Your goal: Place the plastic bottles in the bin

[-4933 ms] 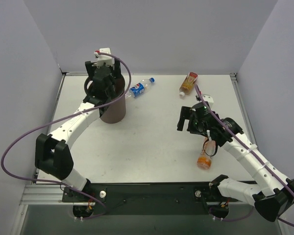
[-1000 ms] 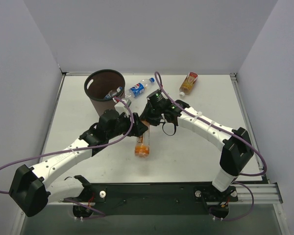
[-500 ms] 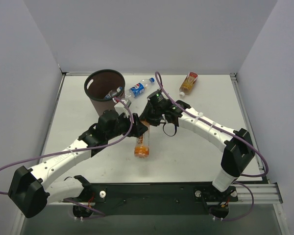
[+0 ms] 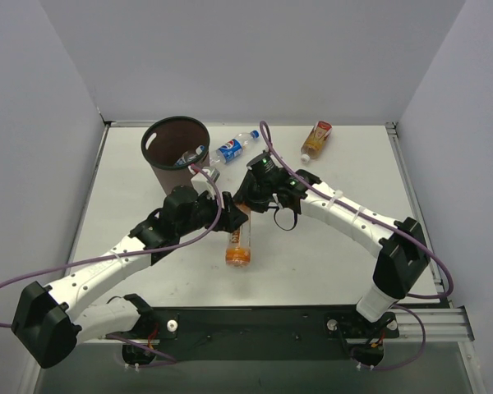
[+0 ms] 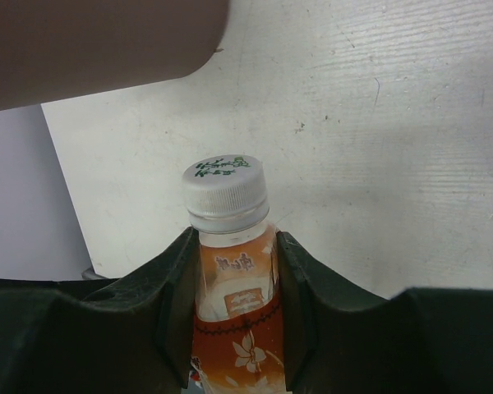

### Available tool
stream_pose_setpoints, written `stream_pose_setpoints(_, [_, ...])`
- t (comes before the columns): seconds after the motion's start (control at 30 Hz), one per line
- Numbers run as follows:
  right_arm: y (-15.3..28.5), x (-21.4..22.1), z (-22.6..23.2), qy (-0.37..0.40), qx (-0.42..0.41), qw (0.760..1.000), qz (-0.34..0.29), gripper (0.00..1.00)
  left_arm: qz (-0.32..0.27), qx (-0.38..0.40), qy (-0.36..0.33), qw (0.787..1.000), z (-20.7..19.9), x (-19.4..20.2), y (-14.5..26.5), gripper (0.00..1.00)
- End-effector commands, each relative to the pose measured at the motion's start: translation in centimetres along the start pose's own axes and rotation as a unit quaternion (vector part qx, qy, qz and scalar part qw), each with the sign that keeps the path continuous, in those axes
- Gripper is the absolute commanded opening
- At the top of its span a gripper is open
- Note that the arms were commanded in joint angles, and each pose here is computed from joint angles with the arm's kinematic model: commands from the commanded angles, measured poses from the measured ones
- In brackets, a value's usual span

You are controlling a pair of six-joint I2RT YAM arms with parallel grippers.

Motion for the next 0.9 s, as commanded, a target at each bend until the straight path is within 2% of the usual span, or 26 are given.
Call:
stream_pose_setpoints(0.0, [2.8,-0.7,2.5,0.001,-0.052,0.999,-0.008,0.00,0.014,-0.032,-0.019,0.999,1.4,0.7,0.5,0.86])
stream_pose_setpoints(0.2, [3.4,-0.3,3.7,0.016,-0.075,0.997,0.001,0.00,0.017,-0.018,-0.013,1.000,0.9,0.8,0.5,0.83])
stream_pose_setpoints(0.3, [3.6,-0.2,3.9,0.017,-0.078,0.997,0.002,0.00,0.012,-0.015,-0.007,1.000,0.8,0.7,0.4,0.70])
stream_pose_setpoints(0.37, [3.7,-0.1,3.9,0.017,-0.079,0.997,0.004,0.00,0.009,-0.014,-0.004,1.000,0.6,0.5,0.4,0.55])
stream_pose_setpoints(0.43, [3.7,-0.2,4.0,0.019,-0.080,0.997,0.002,0.00,0.006,-0.012,-0.001,1.000,0.5,0.3,0.4,0.45])
stream_pose_setpoints(0.47, [3.8,-0.2,4.1,0.021,-0.082,0.996,0.001,0.04,0.004,-0.012,-0.001,1.000,0.5,0.2,0.4,0.36])
stream_pose_setpoints(0.53, [4.0,-0.6,4.0,0.026,-0.078,0.997,-0.005,0.18,0.000,-0.012,-0.001,1.000,0.4,-0.1,0.6,0.28])
stream_pose_setpoints(0.57, [4.1,-0.7,4.1,0.030,-0.077,0.997,-0.009,0.32,-0.002,-0.012,-0.001,1.000,0.3,-0.2,0.7,0.22])
stream_pose_setpoints(0.63, [4.3,-1.0,3.8,0.040,-0.069,0.997,-0.015,0.48,-0.006,-0.013,-0.001,1.000,0.2,-0.5,0.8,0.19])
stream_pose_setpoints(0.67, [4.4,-1.4,3.5,0.042,-0.063,0.997,-0.024,0.59,-0.008,-0.013,-0.001,1.000,0.2,-0.5,0.9,0.19])
stream_pose_setpoints(0.77, [5.1,-2.8,2.9,0.048,-0.051,0.997,-0.043,0.74,-0.018,-0.012,0.002,1.000,0.0,-1.2,1.1,0.18])
stream_pose_setpoints(0.87, [6.6,-5.3,2.3,0.045,-0.051,0.995,-0.069,0.80,-0.048,-0.021,0.001,0.999,0.0,-3.0,1.4,0.18])
Point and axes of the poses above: each gripper's point midway between its finger pads, its own y axis back along the fingers, its own z axis along the line the jaws close on, x = y × z, the point moved 1 cm from there along y, back along the fingers, and after that the axes turned 2 degrees about -y, right-handed, at the moved point
